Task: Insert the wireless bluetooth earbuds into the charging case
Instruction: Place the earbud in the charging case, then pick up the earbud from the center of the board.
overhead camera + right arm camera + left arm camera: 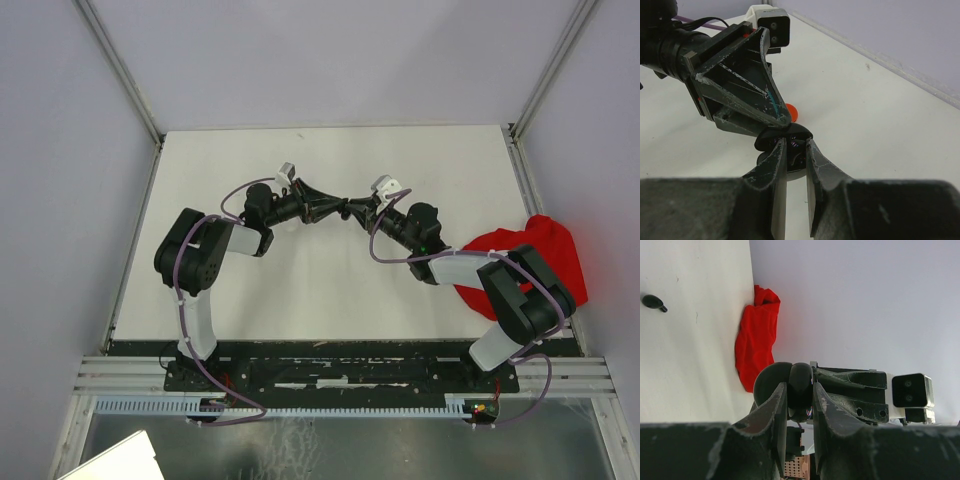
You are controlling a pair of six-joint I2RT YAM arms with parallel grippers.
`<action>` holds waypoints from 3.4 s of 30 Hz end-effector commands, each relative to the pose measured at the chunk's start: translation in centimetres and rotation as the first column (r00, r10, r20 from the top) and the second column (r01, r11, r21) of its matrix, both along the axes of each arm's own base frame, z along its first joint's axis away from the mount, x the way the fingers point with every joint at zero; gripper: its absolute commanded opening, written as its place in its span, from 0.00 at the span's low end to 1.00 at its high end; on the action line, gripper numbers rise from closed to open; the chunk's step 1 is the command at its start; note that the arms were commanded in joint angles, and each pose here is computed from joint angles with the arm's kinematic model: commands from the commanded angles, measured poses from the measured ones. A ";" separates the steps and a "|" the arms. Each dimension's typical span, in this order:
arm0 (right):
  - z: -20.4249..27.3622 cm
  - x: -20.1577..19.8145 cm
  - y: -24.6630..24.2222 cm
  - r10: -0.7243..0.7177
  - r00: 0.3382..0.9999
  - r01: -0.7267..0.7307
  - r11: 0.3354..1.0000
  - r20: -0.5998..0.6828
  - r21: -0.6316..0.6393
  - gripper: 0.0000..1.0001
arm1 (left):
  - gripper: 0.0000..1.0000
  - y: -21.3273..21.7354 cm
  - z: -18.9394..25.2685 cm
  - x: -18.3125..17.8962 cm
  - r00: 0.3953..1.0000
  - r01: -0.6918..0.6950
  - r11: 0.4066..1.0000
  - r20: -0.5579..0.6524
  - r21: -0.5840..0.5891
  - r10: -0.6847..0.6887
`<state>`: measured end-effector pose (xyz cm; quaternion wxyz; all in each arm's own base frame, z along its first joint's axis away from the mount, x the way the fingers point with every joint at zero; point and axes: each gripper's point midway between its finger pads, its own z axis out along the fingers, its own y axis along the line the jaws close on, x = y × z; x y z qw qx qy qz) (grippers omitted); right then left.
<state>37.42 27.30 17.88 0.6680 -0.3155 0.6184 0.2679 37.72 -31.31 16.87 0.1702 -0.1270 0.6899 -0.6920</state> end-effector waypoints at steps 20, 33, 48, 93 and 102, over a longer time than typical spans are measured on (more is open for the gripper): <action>7.9 0.2 -2.2 -0.089 0.993 0.066 0.965 0.082 0.255 0.60 | 0.03 0.8 0.4 0.6 0.999 -0.036 0.999 0.023 -0.029 0.036; 2.8 2.6 -7.2 -0.371 0.833 0.301 0.926 -0.410 -0.228 0.66 | 0.03 6.0 -0.1 2.3 0.984 -0.179 0.984 -0.005 -0.017 0.179; -7.0 3.8 -7.9 -0.520 0.599 0.001 0.761 -0.609 -0.649 0.63 | 0.03 6.6 0.0 1.5 0.981 -0.193 0.979 -0.019 -0.069 0.192; -14.7 8.5 -9.7 -0.694 0.496 0.201 0.677 -0.523 -0.708 0.66 | 0.03 6.7 -0.8 1.6 0.981 -0.195 0.977 -0.039 -0.085 0.192; -15.0 7.6 -8.1 -0.668 0.512 0.164 0.692 -0.539 -0.703 0.66 | 0.03 6.9 -0.7 1.6 0.980 -0.196 0.976 -0.038 -0.090 0.194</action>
